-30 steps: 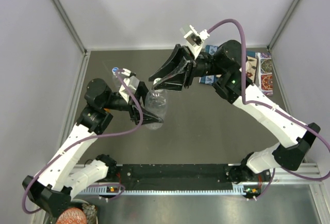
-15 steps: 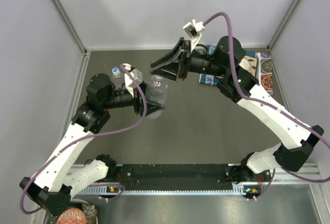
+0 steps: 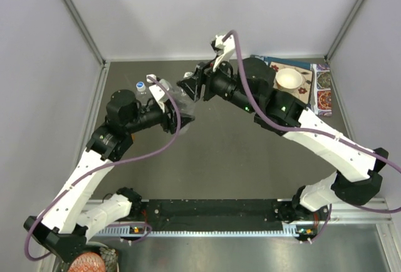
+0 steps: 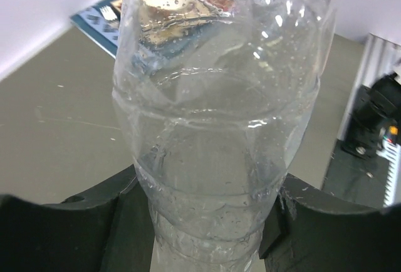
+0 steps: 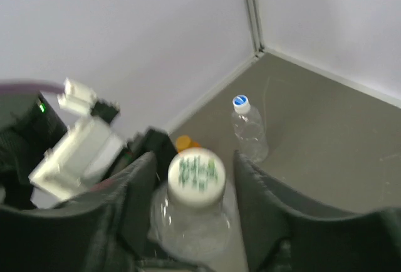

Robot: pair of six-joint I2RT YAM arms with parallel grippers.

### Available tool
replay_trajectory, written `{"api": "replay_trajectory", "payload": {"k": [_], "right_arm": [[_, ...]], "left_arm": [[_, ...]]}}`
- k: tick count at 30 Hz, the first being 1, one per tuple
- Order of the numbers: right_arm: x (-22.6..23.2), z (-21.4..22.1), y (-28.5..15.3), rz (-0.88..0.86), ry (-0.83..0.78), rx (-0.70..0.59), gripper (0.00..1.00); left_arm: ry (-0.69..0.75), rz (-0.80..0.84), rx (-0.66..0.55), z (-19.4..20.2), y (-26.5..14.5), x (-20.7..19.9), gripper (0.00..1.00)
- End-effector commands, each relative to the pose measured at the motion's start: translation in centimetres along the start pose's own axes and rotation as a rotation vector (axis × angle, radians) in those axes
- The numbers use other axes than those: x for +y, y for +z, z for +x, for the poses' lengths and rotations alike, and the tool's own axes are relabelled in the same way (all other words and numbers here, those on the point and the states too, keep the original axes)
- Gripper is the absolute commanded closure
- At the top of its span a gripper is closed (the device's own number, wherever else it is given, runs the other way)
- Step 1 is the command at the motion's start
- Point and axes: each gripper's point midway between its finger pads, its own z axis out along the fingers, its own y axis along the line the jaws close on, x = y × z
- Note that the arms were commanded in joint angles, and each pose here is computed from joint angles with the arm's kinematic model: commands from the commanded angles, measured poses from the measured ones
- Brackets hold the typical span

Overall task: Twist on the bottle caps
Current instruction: Screw the bottle cap onto the plastic bottle, then place the plastic bottle at the center of the board.

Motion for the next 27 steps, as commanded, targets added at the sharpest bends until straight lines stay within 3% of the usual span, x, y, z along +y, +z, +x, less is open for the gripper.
{"api": "replay_trajectory", "payload": {"k": [1, 2, 5, 13, 24, 27], "right_arm": [[0.0, -1.9, -2.4, 0.032, -0.046, -0.036, 0.39], [0.2, -1.9, -2.6, 0.017, -0.052, -0.039, 0.34], [0.7, -2.8, -3.4, -0.014, -0.064, -0.072, 0.31], [1.1, -2.2, -2.5, -0.056, -0.077, -0.077, 0.42], [1.2, -1.2, -0.1, -0.093, -0.059, -0.056, 0.42], [1.2, -1.0, 0.2, -0.104, -0.044, -0.049, 0.48]], "left_arm": [[0.023, -0.122, -0.132, -3.8, -0.5, 2.3, 1.00], [0.016, -0.110, -0.129, -3.6, -0.5, 2.1, 1.00], [0.001, -0.086, -0.133, -3.4, -0.3, 1.7, 1.00], [-0.014, -0.031, -0.132, -3.3, -0.2, 0.7, 1.00], [-0.012, 0.002, -0.132, -3.1, -0.3, 0.1, 1.00], [-0.007, 0.014, -0.135, -3.1, -0.4, -0.2, 1.00]]}}
